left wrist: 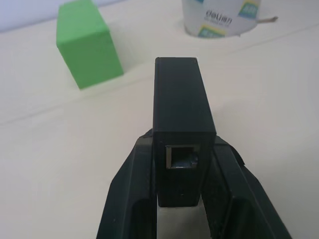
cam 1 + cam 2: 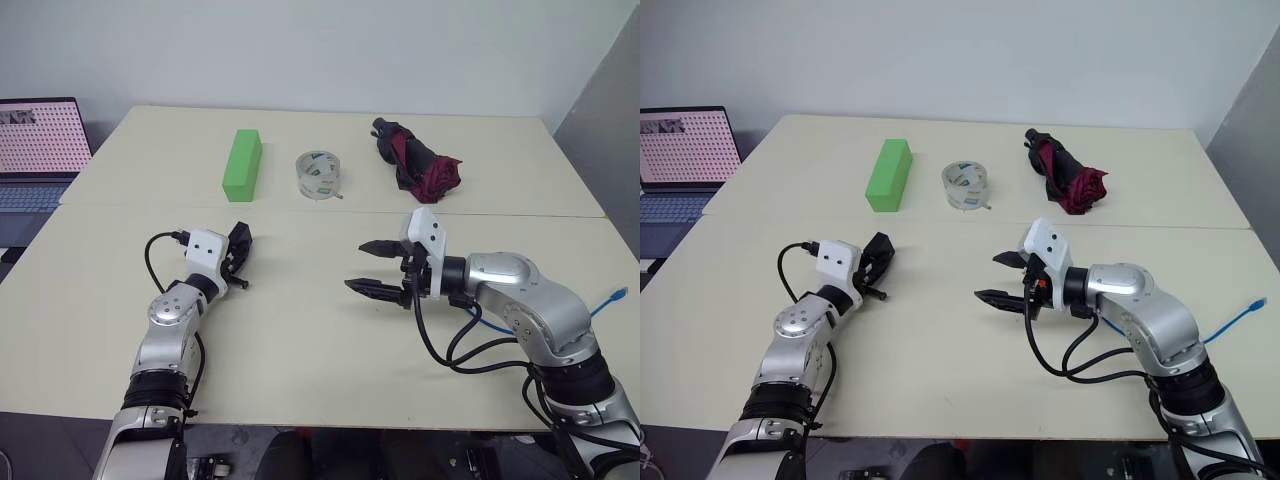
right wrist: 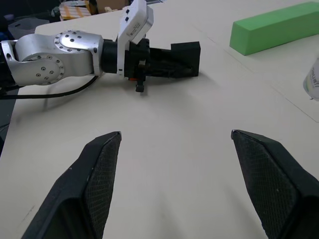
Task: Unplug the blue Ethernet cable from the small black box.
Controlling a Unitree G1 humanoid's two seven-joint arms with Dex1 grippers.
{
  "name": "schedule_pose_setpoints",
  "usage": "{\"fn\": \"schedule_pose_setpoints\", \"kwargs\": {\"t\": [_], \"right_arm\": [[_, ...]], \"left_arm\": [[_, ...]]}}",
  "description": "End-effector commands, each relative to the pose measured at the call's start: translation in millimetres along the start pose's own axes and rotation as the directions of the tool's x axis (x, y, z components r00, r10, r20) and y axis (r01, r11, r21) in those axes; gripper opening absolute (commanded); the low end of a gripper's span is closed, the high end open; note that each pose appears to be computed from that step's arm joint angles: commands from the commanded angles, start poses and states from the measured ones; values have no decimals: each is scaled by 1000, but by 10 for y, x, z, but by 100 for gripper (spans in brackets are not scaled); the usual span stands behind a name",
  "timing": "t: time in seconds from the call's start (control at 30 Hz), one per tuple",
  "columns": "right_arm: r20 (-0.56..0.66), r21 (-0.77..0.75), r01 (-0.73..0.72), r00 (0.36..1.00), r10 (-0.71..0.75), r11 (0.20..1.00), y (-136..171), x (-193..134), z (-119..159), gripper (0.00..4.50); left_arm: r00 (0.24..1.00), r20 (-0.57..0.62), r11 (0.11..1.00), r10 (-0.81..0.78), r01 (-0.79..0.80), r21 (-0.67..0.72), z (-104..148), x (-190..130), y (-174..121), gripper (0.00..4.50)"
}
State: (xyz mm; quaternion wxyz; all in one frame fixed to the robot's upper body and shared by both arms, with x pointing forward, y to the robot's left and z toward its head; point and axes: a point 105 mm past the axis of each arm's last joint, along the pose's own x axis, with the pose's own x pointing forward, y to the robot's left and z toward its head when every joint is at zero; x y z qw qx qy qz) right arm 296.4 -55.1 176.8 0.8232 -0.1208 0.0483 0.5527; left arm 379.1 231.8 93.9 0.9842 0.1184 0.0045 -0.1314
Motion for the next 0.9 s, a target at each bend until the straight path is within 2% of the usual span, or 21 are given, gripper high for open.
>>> {"fn": "schedule_pose_setpoints", "kwargs": {"t": [0.03, 0.27, 0.33, 0.5, 0.7, 0.9], "right_arm": [[19, -33, 2, 1000, -2, 999, 10, -5, 103, 376], [18, -12, 43, 999, -43, 999, -14, -20, 62, 376], [17, -2, 72, 997, -72, 997, -43, -48, 27, 376], [-22, 17, 190, 982, -189, 982, -179, -285, -153, 376], [-87, 45, 341, 938, -336, 939, -361, -749, -361, 376], [-137, 44, 425, 899, -416, 904, -449, -1008, -485, 376]], "left_arm": [[999, 33, 1000, 22, -22, -6, 51, -67, 62, 224], [998, -59, 999, 22, -24, -36, -137, -358, -50, 376], [997, -73, 999, 16, -19, -44, -125, -466, -81, 376], [991, -98, 991, -89, 98, 94, 79, -653, -169, 376], [985, -101, 976, -143, 157, 153, 437, -737, 60, 376], [967, -125, 958, -222, 240, 157, 592, -770, 122, 376]]}}
